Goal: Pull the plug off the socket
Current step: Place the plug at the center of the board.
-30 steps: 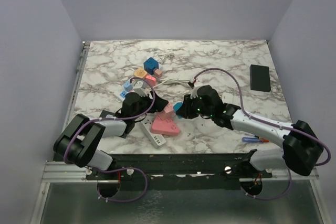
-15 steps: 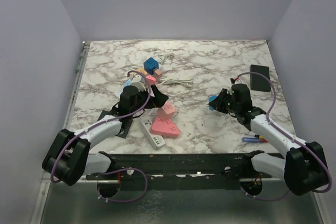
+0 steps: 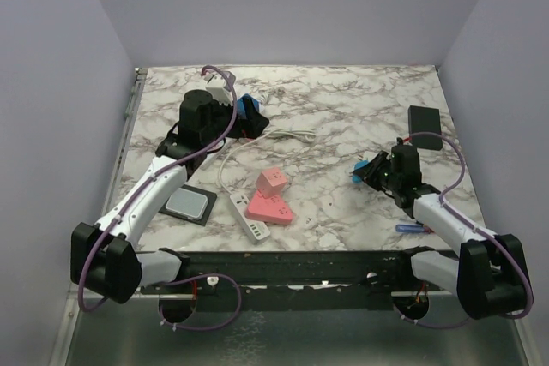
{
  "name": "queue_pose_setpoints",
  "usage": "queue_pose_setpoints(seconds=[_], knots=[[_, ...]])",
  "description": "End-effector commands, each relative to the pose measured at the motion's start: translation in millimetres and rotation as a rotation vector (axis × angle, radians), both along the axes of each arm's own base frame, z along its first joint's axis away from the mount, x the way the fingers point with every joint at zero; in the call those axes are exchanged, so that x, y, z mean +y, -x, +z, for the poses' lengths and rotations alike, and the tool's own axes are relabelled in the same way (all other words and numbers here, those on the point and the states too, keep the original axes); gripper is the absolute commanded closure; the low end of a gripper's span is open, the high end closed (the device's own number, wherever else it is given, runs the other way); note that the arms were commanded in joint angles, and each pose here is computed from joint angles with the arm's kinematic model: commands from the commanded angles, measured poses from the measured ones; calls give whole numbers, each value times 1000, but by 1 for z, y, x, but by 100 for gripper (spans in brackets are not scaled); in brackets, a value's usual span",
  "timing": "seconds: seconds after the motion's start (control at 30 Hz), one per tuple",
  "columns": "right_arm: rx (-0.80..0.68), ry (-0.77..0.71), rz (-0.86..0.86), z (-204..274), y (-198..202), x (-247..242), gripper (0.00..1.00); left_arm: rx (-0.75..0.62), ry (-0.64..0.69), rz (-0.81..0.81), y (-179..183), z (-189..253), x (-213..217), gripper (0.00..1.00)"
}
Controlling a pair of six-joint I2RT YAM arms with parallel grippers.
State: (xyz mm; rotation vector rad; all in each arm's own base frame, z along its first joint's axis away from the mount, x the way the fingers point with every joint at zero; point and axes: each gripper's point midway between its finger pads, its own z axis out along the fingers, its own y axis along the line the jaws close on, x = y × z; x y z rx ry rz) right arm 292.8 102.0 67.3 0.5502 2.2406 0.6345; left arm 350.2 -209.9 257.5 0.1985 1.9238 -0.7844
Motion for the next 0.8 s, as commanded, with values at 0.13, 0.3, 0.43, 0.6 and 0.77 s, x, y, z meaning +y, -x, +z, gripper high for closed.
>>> queue_pose_setpoints(seconds=[0.13,0.3,0.43,0.6,0.77], knots=[[-9,26,-108,-6,-12,-17,98,76,-194,-10,-3,-54,19,4],[16,-4,-99,-12,-17,-13,96,98,-215,2,5,-72,26,4],[42,7,-113,-18,-18,-17,95,86,-214,11,5,-68,27,4],[87,24,-112,-33,-14,-19,89,88,-214,12,5,-68,28,4],[111,43,-123,-39,-13,-23,71,104,-202,3,7,-71,25,4]])
